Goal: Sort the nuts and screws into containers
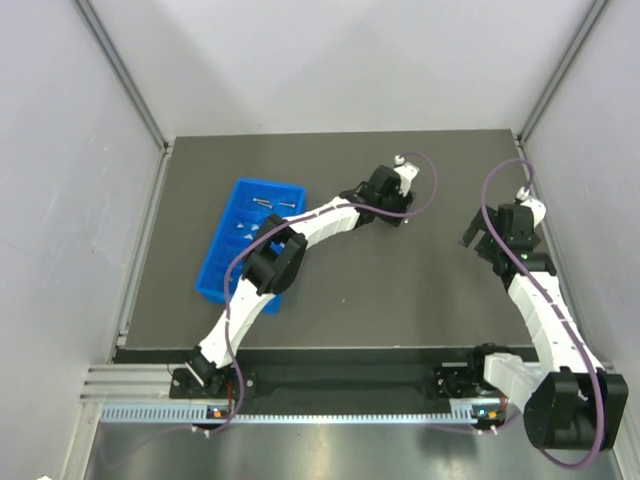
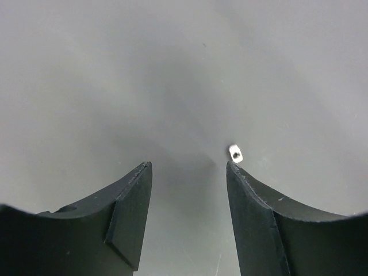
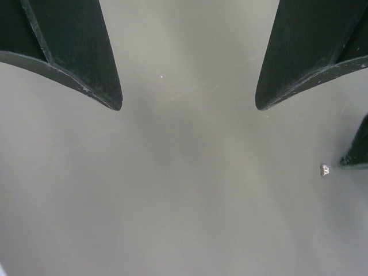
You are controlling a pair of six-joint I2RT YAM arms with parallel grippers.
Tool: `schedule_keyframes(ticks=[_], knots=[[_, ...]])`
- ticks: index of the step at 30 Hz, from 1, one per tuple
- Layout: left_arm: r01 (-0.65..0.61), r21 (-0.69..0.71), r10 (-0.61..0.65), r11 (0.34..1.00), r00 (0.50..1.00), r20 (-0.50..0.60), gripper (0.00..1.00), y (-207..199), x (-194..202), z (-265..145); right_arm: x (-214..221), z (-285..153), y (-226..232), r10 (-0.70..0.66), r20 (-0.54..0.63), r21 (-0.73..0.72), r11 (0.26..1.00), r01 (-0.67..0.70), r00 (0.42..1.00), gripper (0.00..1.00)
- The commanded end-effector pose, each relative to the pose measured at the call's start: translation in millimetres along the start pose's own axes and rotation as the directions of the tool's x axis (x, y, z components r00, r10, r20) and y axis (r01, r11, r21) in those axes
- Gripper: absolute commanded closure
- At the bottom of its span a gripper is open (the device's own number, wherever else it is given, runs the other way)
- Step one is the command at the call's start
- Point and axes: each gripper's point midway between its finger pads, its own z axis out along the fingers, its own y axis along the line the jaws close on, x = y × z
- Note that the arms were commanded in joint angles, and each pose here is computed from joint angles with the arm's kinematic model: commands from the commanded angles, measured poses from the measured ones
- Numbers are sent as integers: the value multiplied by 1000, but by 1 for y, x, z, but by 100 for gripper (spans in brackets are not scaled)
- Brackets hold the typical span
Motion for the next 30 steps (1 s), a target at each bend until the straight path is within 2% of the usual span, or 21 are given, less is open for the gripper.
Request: schedule_keyframes(ticks=[1, 10, 14, 16, 22, 25, 30], knots=[[56, 42, -61, 998, 987, 148, 40, -7, -56, -10, -10, 6, 9, 28, 25, -39, 999, -27, 999, 0], [74, 79, -83, 994, 991, 109, 40, -31, -37, 4, -13, 5, 7, 26, 36, -29, 999, -25, 999, 0], [46, 0, -46, 999, 992, 118, 40, -32, -37, 9, -11, 4, 5, 25, 32, -20, 1000, -24, 999, 0], [31, -63, -26, 998, 996, 80, 41, -28, -23, 16, -11, 3, 3, 23, 35, -13, 1000, -23, 999, 0], [84, -173, -77, 981, 996, 46, 42, -11, -7, 25, -11, 1, 1, 21, 41, -7, 1000, -21, 999, 0], [106, -184, -100, 977, 994, 40, 45, -10, -3, 26, -10, 2, 1, 20, 37, -5, 1000, -20, 999, 0], [151, -195, -154, 969, 988, -1, 57, -12, 9, 22, -9, 2, -1, 20, 37, 1, 1000, -20, 999, 0]])
